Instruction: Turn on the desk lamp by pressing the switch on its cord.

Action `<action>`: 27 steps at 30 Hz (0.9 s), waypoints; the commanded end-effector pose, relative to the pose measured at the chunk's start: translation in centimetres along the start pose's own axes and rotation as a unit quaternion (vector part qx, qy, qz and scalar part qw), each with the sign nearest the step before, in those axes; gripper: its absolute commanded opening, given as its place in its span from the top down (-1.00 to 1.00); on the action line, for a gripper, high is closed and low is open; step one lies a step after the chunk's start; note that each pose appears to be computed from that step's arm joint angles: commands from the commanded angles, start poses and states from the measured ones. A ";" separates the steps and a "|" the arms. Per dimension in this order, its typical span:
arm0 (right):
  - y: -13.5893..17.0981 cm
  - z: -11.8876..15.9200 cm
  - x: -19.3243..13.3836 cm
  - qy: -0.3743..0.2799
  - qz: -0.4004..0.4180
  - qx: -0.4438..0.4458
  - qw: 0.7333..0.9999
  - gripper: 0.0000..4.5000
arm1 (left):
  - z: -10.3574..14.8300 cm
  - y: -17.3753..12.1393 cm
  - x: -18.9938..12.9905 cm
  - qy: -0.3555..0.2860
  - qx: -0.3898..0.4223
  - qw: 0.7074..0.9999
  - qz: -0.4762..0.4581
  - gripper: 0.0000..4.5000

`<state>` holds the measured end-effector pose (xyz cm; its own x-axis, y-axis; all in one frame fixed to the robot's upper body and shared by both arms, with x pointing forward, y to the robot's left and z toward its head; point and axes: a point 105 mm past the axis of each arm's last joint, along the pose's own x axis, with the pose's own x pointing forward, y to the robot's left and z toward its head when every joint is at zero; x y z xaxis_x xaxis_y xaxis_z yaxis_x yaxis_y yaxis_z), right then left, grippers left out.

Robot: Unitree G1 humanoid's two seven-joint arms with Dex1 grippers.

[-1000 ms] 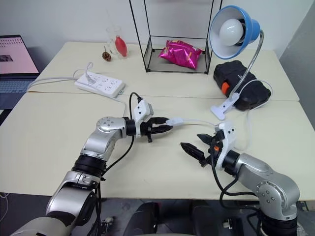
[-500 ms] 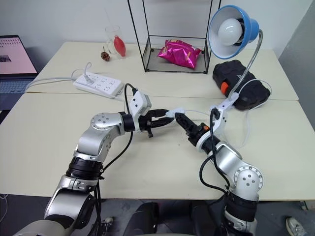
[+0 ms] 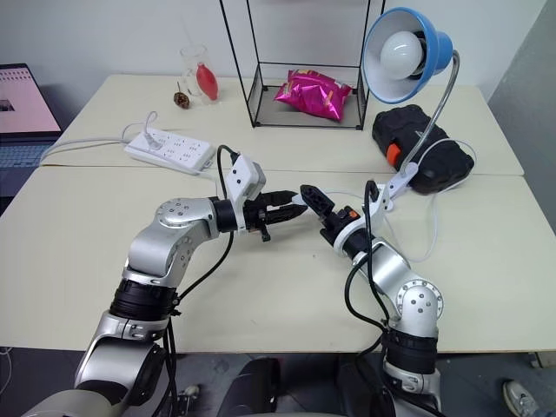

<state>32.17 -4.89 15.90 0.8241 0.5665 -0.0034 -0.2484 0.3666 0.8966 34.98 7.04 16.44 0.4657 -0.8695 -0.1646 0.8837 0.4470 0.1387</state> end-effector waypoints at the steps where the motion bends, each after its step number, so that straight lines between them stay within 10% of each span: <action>1: 1.7 -0.3 0.2 -0.001 0.037 0.019 0.999 -1.00 | 1.4 -0.2 -0.4 -0.019 0.018 1.000 0.002 0.50; 7: 1.9 -0.6 0.4 0.006 0.044 0.023 0.999 -1.00 | 1.5 -0.2 -0.6 -0.018 0.019 1.000 0.004 0.50; 27: 2.0 -1.0 0.6 0.012 0.049 0.028 0.998 0.79 | 1.5 -0.6 -0.6 -0.019 0.023 1.000 0.003 0.50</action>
<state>31.92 -3.46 16.25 0.7937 0.6078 0.0223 -0.2679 0.3165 0.9100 34.44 7.17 16.87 0.4733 -0.8675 -0.1529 0.8791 0.4538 0.1459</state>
